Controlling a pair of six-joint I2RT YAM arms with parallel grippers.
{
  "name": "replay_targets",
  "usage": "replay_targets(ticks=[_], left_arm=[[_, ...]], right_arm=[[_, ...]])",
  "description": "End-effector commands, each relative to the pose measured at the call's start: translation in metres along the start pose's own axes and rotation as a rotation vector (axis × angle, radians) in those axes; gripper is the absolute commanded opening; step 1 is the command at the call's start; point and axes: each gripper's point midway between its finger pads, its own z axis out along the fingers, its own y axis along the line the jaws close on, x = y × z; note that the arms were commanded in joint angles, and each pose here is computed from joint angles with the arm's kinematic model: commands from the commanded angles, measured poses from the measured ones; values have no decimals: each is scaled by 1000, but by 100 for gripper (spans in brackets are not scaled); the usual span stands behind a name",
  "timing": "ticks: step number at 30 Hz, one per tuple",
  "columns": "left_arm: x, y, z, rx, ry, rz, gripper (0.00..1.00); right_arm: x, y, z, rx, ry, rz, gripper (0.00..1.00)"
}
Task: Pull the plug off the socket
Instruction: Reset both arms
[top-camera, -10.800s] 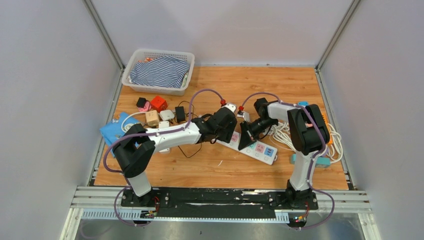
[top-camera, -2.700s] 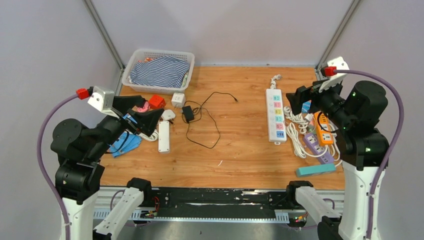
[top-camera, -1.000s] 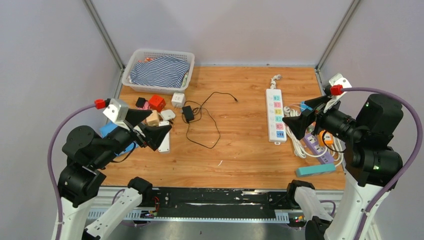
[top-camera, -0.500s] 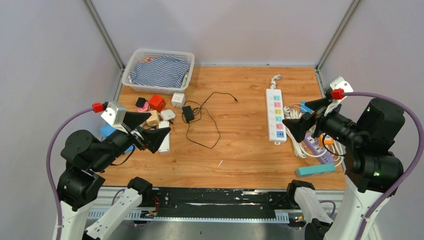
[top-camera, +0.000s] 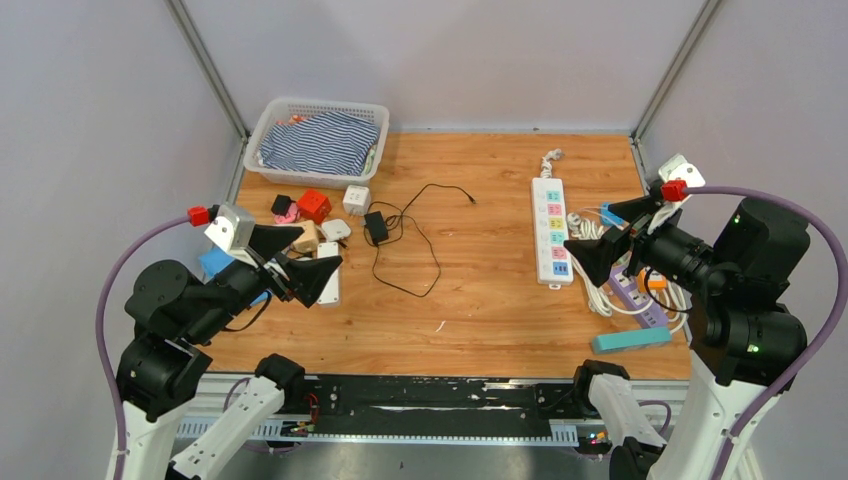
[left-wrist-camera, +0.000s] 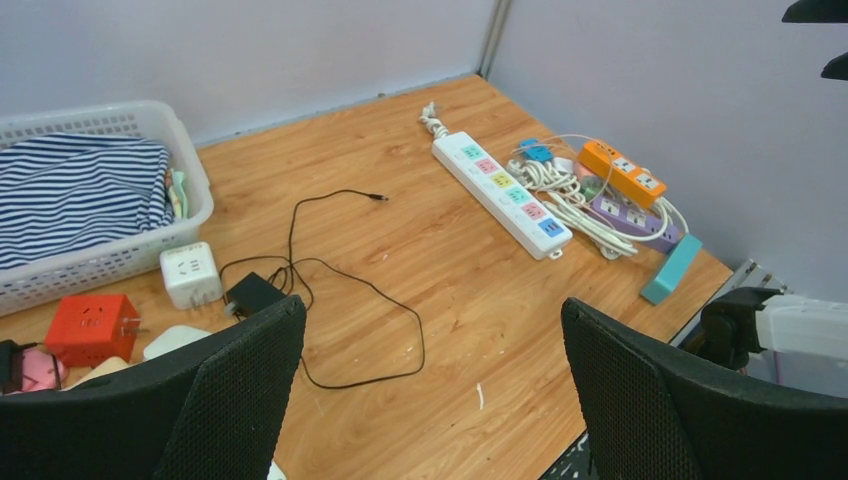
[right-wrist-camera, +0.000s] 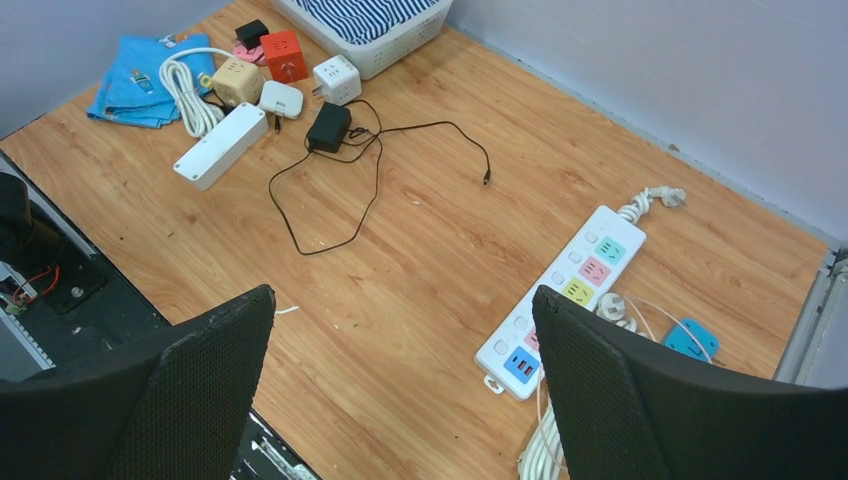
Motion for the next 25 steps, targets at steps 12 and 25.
replay_targets(ticks=[12, 25], left_arm=[[11, 0, 0, 13, 26, 7, 100], [14, 0, 1, 14, 33, 16, 100]], right_arm=[[-5, 11, -4, -41, -16, -15, 100], [-3, 5, -4, -13, -9, -16, 100]])
